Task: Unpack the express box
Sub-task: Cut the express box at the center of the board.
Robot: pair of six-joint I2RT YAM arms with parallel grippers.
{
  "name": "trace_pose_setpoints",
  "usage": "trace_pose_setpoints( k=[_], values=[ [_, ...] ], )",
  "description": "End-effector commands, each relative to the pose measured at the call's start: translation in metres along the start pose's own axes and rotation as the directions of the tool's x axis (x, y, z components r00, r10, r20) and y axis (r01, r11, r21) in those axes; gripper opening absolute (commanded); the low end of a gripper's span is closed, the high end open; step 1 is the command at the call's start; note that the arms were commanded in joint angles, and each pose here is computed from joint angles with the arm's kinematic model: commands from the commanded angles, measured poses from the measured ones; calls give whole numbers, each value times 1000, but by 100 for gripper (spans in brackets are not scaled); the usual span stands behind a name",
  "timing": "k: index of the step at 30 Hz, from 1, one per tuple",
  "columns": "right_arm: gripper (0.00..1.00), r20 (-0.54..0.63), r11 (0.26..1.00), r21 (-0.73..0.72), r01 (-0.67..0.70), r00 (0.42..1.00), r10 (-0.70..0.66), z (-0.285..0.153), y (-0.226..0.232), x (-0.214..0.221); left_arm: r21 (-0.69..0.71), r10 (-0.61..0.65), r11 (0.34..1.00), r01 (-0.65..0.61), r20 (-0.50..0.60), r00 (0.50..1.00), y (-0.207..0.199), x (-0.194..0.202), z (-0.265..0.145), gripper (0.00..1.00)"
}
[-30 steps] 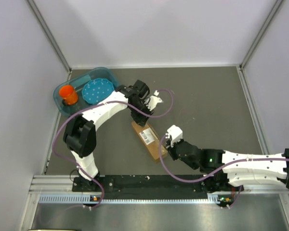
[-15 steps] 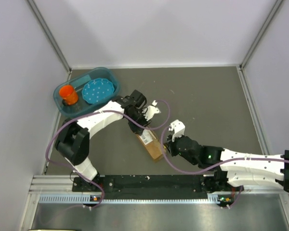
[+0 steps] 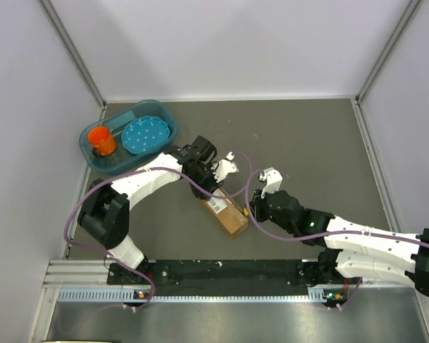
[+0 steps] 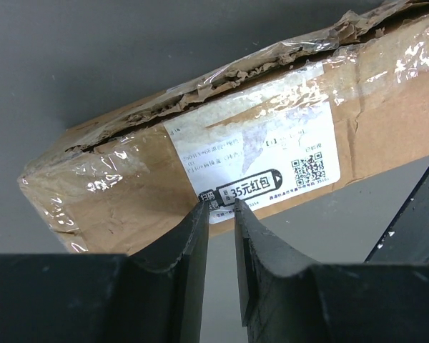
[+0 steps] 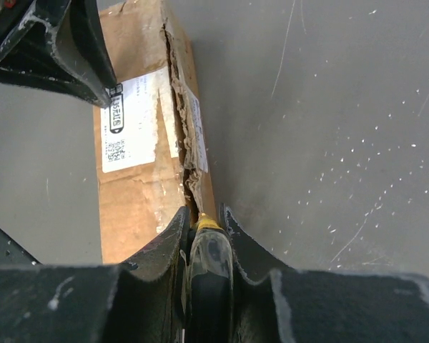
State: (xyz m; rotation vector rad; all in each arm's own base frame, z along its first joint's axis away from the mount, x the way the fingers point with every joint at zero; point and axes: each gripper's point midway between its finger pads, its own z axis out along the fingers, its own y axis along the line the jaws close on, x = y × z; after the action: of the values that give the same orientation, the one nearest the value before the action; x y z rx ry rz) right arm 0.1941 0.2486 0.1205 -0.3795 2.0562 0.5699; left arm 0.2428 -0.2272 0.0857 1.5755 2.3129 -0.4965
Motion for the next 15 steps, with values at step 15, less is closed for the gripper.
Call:
trace_pose_setpoints(
  k=[15],
  values=[
    [0, -4, 964, -138, 228, 973, -230, 9, 25, 23, 17, -18, 1000, 21, -161, 987, -1, 41, 17, 26]
  ],
)
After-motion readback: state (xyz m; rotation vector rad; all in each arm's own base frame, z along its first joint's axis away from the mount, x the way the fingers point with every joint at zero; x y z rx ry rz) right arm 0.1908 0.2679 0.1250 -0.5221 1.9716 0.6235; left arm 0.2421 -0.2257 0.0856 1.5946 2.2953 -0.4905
